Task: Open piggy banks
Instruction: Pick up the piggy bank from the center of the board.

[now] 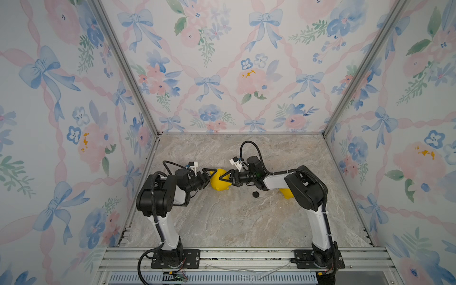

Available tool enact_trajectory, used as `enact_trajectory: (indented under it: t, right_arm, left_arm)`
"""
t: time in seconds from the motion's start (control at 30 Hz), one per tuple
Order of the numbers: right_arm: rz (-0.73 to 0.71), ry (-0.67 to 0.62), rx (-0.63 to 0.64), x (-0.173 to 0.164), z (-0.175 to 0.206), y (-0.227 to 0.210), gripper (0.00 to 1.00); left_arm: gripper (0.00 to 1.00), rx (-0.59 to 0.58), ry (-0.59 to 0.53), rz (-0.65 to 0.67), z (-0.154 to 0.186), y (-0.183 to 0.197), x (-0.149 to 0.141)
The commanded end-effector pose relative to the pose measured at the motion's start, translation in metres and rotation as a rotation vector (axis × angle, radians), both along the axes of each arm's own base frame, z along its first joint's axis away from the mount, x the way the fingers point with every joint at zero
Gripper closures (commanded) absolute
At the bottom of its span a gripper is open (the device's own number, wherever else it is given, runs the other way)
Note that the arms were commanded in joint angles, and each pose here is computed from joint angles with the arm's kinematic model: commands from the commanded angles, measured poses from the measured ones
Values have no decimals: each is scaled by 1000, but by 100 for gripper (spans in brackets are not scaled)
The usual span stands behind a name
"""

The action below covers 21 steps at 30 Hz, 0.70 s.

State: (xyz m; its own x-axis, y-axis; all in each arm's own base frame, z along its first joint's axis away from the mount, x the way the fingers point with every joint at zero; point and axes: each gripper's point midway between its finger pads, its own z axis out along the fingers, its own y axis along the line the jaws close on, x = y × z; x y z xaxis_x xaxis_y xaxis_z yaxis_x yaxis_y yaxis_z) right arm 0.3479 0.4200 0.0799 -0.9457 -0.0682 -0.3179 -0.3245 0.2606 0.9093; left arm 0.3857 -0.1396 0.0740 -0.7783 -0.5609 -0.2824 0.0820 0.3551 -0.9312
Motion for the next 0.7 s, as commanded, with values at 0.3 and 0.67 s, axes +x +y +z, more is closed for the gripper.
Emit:
enact_trajectory:
  t: [0.3,0.67]
  right_arm:
    - [-17,37,-34,0,-11,-4,17]
    - [-7,-42,192,0,61,-18,9]
  left_arm:
    - [29,49,-56,-20,10,-6,-1]
    - [36,126,-61,-2,21,-4,-5]
